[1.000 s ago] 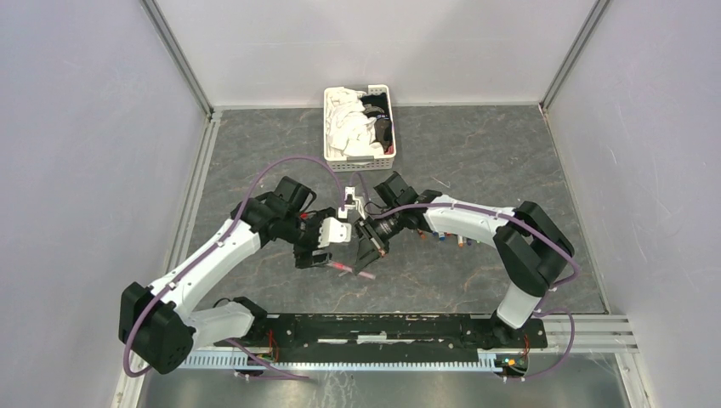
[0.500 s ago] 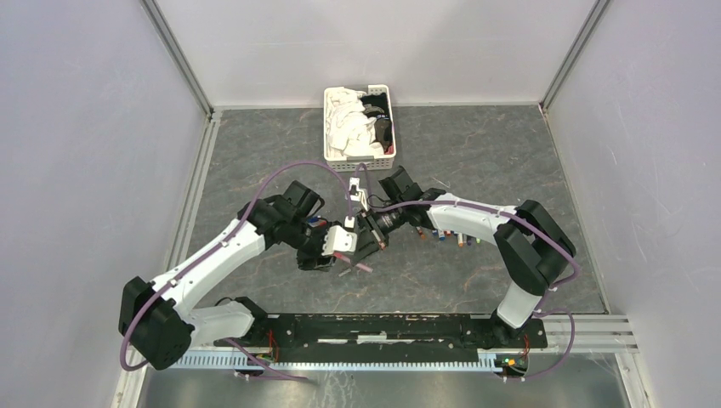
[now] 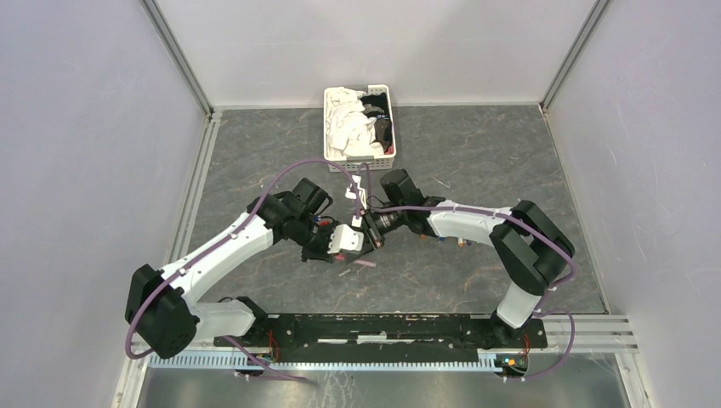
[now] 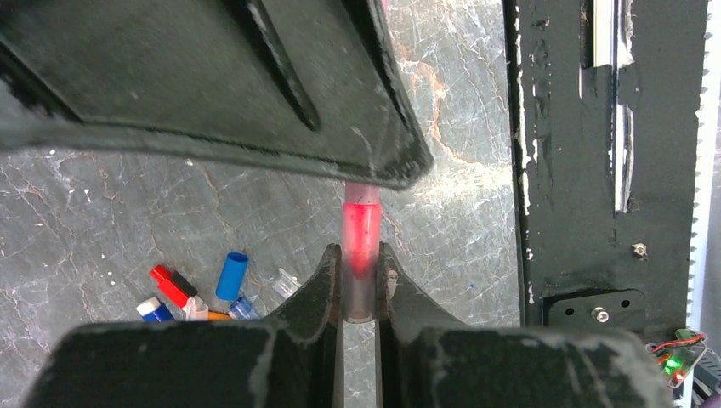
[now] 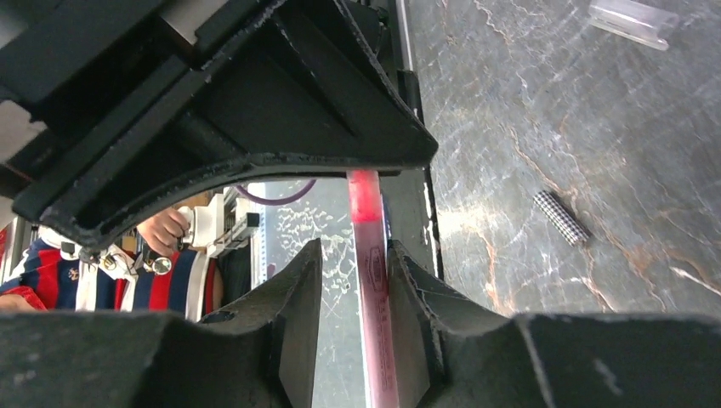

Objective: Open the pen caps

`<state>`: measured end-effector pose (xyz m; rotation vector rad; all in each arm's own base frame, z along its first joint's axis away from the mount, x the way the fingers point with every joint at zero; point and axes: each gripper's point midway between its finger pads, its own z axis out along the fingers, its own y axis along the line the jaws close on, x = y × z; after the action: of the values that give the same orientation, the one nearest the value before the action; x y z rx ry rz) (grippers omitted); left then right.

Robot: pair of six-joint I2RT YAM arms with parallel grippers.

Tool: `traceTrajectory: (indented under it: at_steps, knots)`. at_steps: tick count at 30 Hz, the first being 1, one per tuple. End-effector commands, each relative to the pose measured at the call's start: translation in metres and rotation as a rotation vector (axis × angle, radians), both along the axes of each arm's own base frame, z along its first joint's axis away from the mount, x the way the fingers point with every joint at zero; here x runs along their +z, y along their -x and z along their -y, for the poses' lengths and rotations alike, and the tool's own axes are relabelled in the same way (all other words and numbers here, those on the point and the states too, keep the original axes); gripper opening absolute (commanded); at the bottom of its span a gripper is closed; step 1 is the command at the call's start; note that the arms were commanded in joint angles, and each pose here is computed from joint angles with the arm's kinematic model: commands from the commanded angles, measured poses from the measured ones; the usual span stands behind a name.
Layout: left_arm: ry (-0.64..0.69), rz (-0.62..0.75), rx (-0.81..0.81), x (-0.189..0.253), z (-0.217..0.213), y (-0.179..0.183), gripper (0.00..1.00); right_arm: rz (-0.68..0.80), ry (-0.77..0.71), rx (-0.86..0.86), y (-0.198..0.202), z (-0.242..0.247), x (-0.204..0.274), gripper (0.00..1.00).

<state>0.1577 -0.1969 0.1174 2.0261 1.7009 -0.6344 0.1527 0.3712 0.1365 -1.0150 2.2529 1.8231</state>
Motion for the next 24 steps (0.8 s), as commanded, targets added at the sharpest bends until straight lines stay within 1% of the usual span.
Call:
traceTrajectory:
  at_steps: [1,5,9,11,14,15,19,24]
  knots:
    - [0.058,0.054,-0.013,0.016,0.013,-0.012,0.02,0.003,-0.098,0.01,0.003,-0.02,0.016,0.38]
    - [0.06,0.065,-0.009,0.018,0.014,-0.013,0.02,-0.007,-0.103,0.027,0.005,-0.026,0.017,0.38]
    - [0.064,0.071,-0.007,0.021,0.014,-0.015,0.02,-0.01,-0.105,0.048,0.005,-0.033,0.019,0.35]
    - [0.064,0.08,-0.005,0.023,0.014,-0.016,0.02,-0.006,-0.092,0.066,0.006,-0.034,0.016,0.28]
    - [0.051,0.098,-0.005,0.024,0.012,-0.019,0.02,-0.001,-0.059,0.083,0.009,-0.029,0.007,0.03]
    - [0.043,0.106,-0.005,0.025,0.011,-0.02,0.02,0.004,-0.046,0.088,0.01,-0.026,0.003,0.0]
    - [0.003,0.139,-0.015,0.033,0.005,-0.027,0.02,0.017,0.007,0.087,0.015,-0.007,-0.014,0.0]
    - [-0.117,0.254,-0.01,0.03,-0.02,-0.048,0.02,0.038,0.088,0.065,0.02,0.026,-0.032,0.0]
